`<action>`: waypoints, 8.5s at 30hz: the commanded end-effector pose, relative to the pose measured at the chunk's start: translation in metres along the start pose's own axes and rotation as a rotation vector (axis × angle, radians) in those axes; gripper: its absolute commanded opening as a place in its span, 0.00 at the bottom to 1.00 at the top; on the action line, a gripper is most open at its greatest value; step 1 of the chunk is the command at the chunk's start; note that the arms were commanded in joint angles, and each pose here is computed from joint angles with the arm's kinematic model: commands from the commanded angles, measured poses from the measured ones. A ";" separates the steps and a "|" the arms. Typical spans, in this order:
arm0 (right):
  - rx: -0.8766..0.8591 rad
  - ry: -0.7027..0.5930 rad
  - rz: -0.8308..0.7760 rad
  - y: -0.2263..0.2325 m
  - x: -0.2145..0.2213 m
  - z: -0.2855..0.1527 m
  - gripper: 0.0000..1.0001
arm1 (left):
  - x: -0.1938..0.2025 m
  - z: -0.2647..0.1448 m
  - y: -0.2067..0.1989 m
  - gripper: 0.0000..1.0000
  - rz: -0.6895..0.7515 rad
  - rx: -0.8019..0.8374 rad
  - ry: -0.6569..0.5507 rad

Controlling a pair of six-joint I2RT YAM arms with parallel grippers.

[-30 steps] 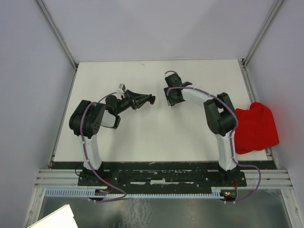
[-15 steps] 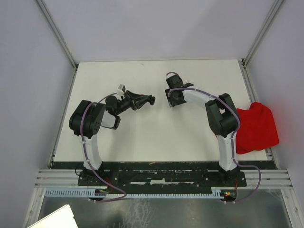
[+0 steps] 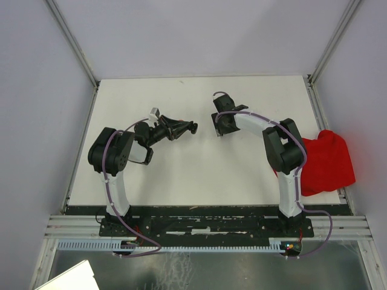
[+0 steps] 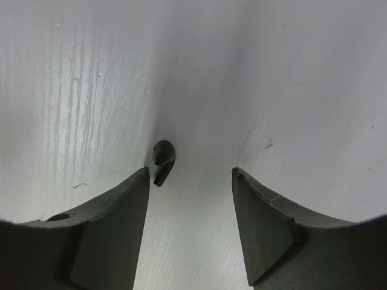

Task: Insert the wireless bluetooth earbuds into the charging case
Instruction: Pick up the earbud from the center of the board, then place the earbud in the charging case, then close the charging case.

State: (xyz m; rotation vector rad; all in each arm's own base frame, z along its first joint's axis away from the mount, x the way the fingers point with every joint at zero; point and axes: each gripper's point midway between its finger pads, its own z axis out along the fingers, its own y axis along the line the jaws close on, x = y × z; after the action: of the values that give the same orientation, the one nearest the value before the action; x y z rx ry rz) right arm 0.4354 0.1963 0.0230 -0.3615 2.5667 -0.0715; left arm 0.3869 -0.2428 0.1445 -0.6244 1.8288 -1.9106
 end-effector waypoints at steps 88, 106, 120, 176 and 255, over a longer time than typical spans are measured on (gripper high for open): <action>-0.285 -0.599 0.157 0.010 -0.121 -0.101 0.01 | -0.005 0.001 -0.007 0.03 -0.015 0.045 -0.011; -0.666 -1.499 -0.186 0.057 -0.108 -0.249 0.01 | 0.004 0.010 -0.001 0.03 -0.033 0.040 0.008; -0.676 -1.461 -0.440 0.111 -0.071 -0.219 0.01 | 0.007 0.014 -0.010 0.03 -0.064 0.079 0.026; -0.662 -1.347 -0.481 0.122 -0.049 -0.166 0.01 | 0.025 0.016 -0.045 0.03 -0.041 0.159 0.078; -0.154 -0.898 -0.028 0.020 -0.028 -0.140 0.99 | -0.004 0.052 -0.042 0.03 -0.167 -0.119 -0.331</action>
State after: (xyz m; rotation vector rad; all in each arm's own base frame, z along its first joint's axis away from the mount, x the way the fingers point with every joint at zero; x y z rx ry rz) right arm 0.3654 0.1998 0.1163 -0.4218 1.8611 0.1788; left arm 0.4120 -0.2778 0.1901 -1.0237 1.7241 -1.7979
